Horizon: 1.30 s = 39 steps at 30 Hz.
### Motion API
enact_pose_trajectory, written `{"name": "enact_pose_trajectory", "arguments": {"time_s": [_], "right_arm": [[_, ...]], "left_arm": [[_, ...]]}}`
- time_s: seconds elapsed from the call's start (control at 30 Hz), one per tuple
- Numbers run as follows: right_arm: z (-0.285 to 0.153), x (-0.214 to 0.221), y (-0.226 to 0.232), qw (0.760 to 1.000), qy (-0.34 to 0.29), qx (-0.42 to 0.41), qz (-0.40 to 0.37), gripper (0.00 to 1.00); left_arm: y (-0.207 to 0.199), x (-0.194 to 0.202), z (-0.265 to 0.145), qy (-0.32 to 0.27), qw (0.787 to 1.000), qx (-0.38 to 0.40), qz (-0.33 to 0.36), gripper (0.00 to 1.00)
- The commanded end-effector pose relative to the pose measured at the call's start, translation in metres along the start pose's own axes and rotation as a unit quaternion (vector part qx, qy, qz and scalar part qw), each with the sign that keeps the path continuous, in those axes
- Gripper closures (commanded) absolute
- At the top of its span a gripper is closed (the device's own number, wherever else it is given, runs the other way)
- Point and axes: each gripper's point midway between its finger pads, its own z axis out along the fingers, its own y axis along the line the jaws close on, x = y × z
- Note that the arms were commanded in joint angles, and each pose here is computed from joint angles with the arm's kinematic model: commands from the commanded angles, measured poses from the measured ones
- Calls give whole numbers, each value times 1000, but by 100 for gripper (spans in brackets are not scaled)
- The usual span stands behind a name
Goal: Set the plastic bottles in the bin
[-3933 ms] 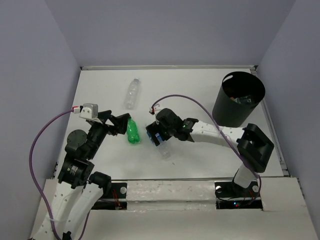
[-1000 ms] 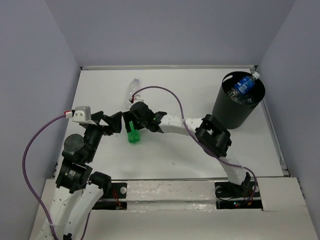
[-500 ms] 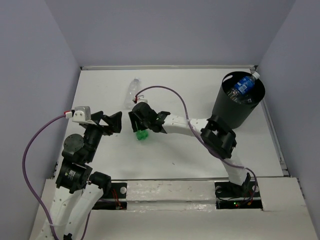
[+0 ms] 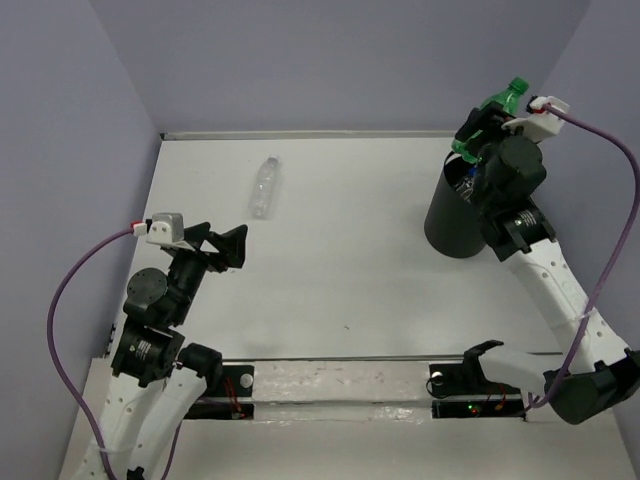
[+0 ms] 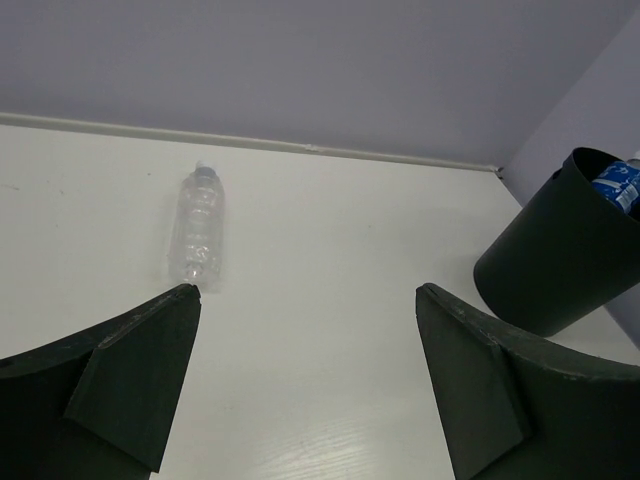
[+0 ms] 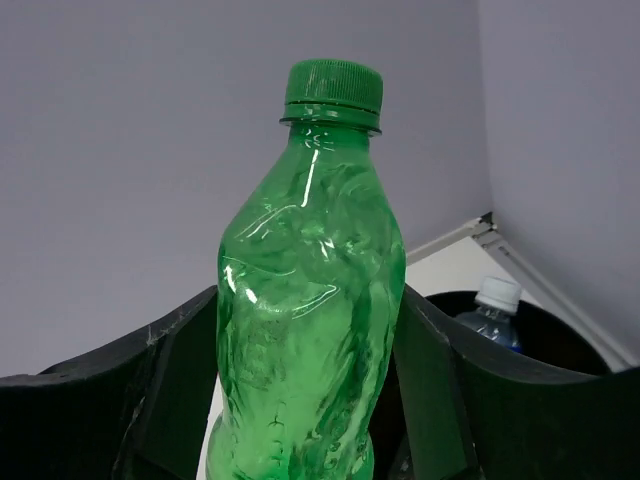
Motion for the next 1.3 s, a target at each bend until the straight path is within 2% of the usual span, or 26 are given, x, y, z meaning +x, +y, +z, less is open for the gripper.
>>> {"name": "enact_pose_trajectory", "arguments": {"time_s": [0.0, 0.17, 0.33, 0.47, 0.5, 0.53, 0.6, 0.63, 0.83, 0.93, 1.0, 1.13, 1.2, 1.27], "right_arm": [[26, 25, -45, 996, 2, 69, -62, 80], [47, 59, -69, 992, 37, 79, -88, 80], [45, 86, -76, 991, 56, 82, -94, 79], [37, 104, -76, 991, 76, 63, -86, 57], [34, 104, -78, 992, 75, 66, -79, 48], [31, 101, -80, 992, 71, 71, -70, 27], [23, 89, -82, 994, 58, 72, -55, 9], [21, 84, -81, 995, 56, 70, -50, 6], [8, 48, -65, 997, 59, 41, -22, 4], [-1, 42, -49, 997, 72, -1, 6, 3], [-14, 40, -29, 994, 87, -61, 29, 3], [-41, 52, 12, 974, 134, -170, 69, 3], [-55, 63, 29, 962, 156, -210, 74, 3], [-76, 76, 57, 943, 179, -267, 79, 3]], "left_arm": [[-13, -30, -6, -40, 999, 24, -1, 1], [-14, -28, -5, -36, 999, 24, -1, 1], [-14, -27, -4, -34, 999, 24, -1, 1], [-13, -26, -3, -32, 999, 23, -2, 1], [-13, -25, -2, -31, 999, 23, -1, 1], [-12, -25, -2, -30, 999, 21, -2, 1], [-11, -23, 0, -27, 999, 17, -2, 1], [-10, -22, 1, -25, 1000, 15, -1, 1], [0, -12, 16, -1, 1000, -11, 3, 1], [10, -4, 29, 23, 999, -41, 0, 1], [11, -7, 38, 31, 998, -48, -1, 1], [16, 13, 71, 89, 994, -65, -1, 1], [16, 6, 85, 92, 993, -72, 3, 1], [26, 25, 116, 134, 986, -95, 15, 1]]}}
